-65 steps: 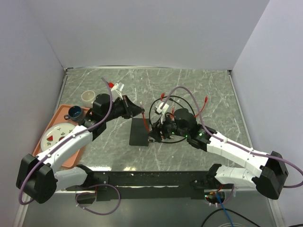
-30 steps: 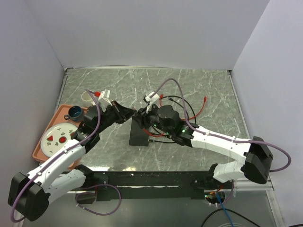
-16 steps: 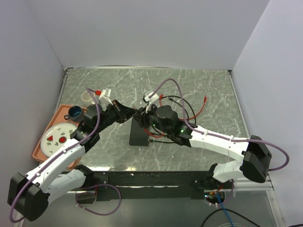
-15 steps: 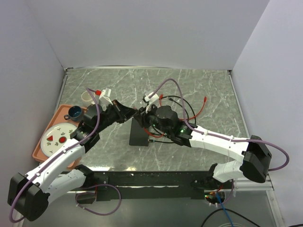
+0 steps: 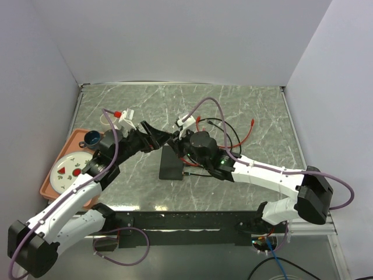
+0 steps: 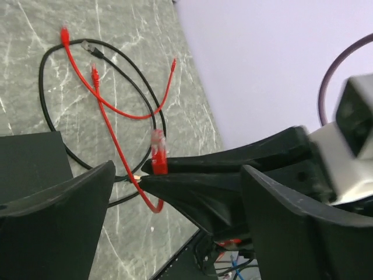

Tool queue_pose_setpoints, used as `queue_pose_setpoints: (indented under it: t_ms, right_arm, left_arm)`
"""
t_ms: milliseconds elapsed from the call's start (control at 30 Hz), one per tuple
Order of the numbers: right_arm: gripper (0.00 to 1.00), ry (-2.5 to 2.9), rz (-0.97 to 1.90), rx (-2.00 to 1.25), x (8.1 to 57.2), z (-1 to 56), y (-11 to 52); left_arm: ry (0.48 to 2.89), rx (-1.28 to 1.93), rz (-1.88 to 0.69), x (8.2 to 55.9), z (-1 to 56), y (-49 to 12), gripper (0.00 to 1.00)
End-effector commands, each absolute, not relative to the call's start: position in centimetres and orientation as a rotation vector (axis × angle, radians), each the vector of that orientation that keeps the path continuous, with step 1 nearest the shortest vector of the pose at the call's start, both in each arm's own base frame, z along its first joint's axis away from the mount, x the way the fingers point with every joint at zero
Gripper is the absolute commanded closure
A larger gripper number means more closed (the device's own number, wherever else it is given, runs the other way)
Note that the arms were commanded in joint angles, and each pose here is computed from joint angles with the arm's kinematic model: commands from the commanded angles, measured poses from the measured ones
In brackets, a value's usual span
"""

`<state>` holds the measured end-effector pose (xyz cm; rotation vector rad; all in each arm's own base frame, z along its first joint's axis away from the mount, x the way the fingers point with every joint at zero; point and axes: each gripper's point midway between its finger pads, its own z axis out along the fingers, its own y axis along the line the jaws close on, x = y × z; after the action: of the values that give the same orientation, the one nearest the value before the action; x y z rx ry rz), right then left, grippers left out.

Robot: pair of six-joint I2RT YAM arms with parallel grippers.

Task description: Insert the plug into the switch port

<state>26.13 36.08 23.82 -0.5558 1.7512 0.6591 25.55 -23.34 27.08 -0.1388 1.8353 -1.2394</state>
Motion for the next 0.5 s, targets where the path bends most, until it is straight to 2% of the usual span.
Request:
queue_pose_setpoints:
  t_ms: [0,233,467]
  right_arm:
    - [1.0,1.648,0.624,-0.561,25.8,26.2,34.4]
    - [1.0,1.511,0.425,-0.634,21.9,25.6,31.3]
    - [1.0,1.393,0.31,-0.658,18.5,26.5,30.1]
  left_arm:
    - [1.774,-0.15,-1.126,25.9,30.1,-21.6,0.04]
    - [1.787,-0.113,-1.099,25.7,30.0,-21.1,0.02]
    - [1.805,0.164,-1.251,23.8,29.6,-24.4,0.12]
